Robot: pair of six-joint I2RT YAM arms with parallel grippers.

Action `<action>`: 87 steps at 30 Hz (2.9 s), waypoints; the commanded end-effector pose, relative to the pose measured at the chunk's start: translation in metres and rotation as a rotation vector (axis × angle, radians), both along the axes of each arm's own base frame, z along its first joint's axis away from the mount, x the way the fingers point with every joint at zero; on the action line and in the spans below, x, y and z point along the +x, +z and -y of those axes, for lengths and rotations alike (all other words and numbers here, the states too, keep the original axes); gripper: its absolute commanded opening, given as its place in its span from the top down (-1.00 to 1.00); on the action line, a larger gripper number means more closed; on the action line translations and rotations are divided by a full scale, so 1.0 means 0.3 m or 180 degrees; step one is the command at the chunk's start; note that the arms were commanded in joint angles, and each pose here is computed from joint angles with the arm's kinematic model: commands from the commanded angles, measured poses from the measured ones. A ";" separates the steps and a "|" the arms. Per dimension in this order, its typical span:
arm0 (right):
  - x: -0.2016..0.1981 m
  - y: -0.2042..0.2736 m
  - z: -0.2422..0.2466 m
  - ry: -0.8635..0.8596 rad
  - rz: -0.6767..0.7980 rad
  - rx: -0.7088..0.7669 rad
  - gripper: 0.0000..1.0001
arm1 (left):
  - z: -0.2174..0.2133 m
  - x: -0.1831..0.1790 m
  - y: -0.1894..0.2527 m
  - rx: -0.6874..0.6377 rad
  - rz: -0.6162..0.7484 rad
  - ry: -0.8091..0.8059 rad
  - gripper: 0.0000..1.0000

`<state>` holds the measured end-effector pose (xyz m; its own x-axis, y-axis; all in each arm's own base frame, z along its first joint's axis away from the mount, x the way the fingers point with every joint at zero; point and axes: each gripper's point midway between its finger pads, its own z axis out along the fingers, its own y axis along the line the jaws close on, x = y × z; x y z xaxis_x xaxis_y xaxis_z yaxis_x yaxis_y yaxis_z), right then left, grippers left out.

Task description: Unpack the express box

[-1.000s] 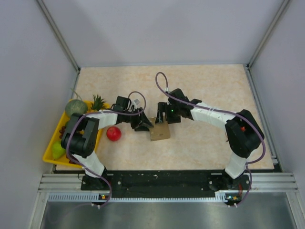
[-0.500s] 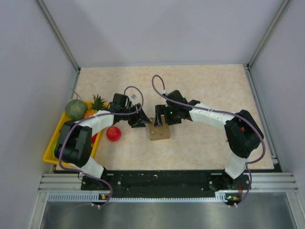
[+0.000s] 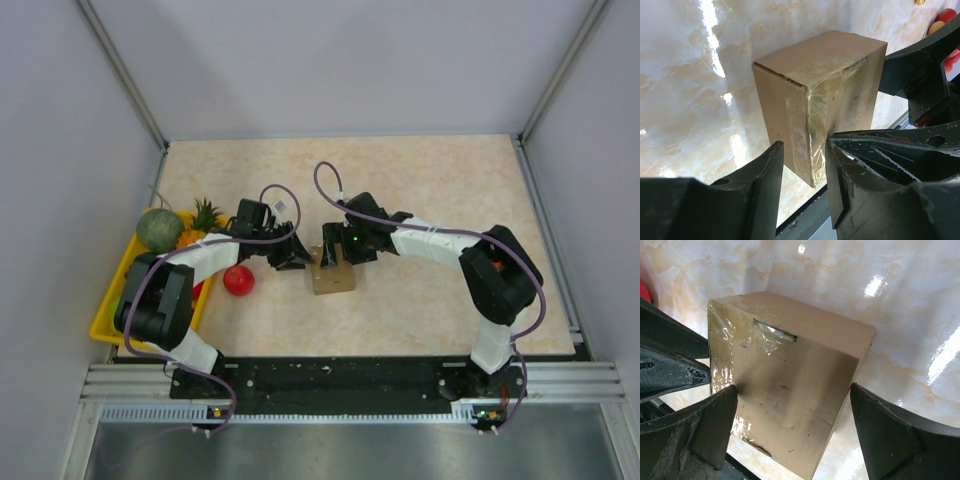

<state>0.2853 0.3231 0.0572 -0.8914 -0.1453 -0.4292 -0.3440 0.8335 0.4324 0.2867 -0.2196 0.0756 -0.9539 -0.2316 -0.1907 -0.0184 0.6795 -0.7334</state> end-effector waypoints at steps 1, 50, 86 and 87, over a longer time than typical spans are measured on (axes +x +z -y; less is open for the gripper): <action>0.007 -0.063 0.032 -0.0074 0.0043 -0.0329 -0.80 | -0.016 0.010 -0.005 0.0104 0.0137 -0.0018 0.14; -0.006 -0.122 0.131 -0.0278 0.0063 -0.0931 -0.50 | -0.151 -0.015 -0.096 0.0967 0.0112 -0.0061 0.49; 0.006 -0.107 0.111 -0.0308 0.0058 -0.0860 -0.47 | -0.091 -0.024 -0.110 0.0586 0.0055 -0.0055 0.42; 0.006 -0.106 0.111 -0.0313 0.0056 -0.0858 -0.47 | -0.103 -0.028 -0.122 0.0651 0.0034 -0.0029 0.42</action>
